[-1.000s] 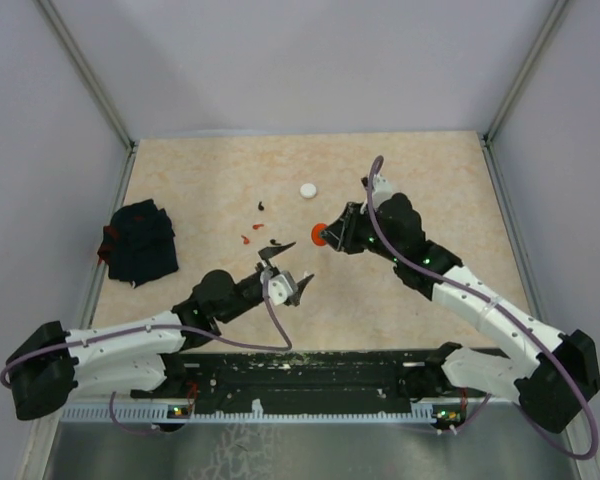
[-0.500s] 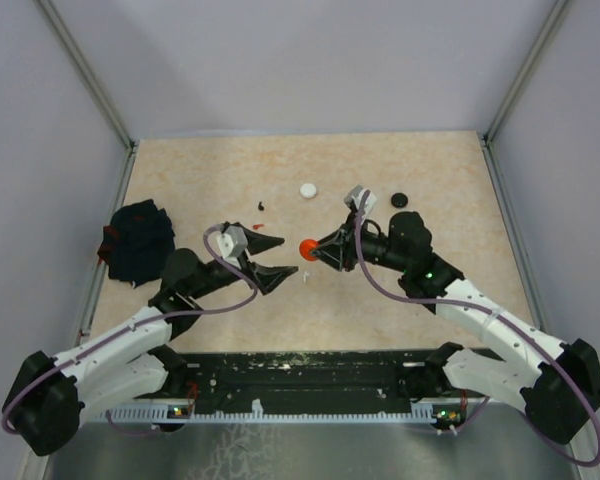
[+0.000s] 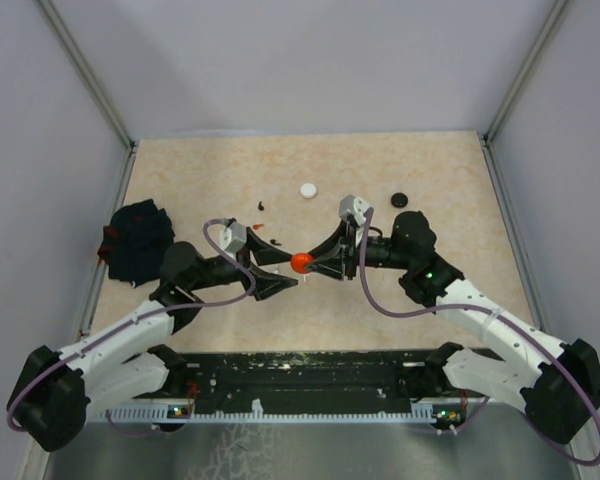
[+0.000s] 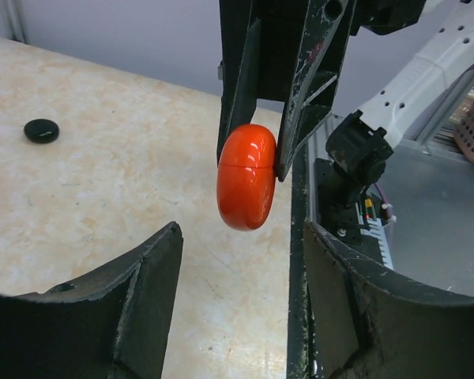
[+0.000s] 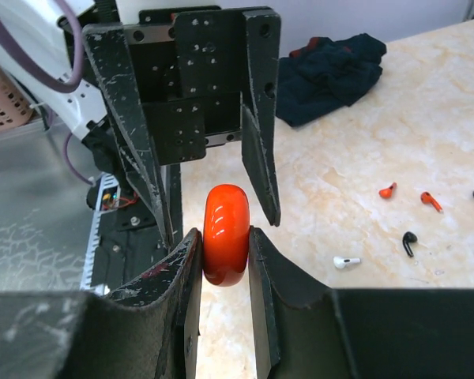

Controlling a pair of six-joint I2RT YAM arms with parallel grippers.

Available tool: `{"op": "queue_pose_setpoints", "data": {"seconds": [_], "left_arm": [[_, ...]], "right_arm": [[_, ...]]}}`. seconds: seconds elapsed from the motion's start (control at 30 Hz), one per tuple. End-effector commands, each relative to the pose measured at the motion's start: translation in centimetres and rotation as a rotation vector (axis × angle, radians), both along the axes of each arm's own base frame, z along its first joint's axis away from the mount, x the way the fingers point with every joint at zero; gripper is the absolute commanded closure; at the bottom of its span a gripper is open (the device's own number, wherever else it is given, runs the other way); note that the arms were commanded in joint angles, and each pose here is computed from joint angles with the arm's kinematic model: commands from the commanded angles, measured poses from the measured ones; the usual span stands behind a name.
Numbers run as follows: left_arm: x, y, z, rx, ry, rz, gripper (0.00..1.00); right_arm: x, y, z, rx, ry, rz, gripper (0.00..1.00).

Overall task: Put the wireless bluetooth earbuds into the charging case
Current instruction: Pick up the charging case at the center of the board.

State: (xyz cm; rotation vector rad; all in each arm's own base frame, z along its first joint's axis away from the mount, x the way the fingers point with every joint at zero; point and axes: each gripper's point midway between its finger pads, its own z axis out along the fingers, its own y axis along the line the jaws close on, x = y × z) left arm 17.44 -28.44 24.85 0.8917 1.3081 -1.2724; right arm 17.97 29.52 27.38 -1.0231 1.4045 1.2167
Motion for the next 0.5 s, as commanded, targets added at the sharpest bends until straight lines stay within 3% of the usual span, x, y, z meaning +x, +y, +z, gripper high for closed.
{"op": "queue_pose_setpoints", "data": {"seconds": [0.0,0.47], "left_arm": [[-0.94,-0.35,2.7,-0.042,-0.036,-0.083,0.34],[-1.17,-0.57,2.97,-0.016,0.003,-0.124,0.52]], "right_arm": [[-0.96,0.15,2.16,0.05,-0.11,0.085,1.0],[-1.37,0.38,1.96,0.031,-0.119,0.132,1.0]]}}
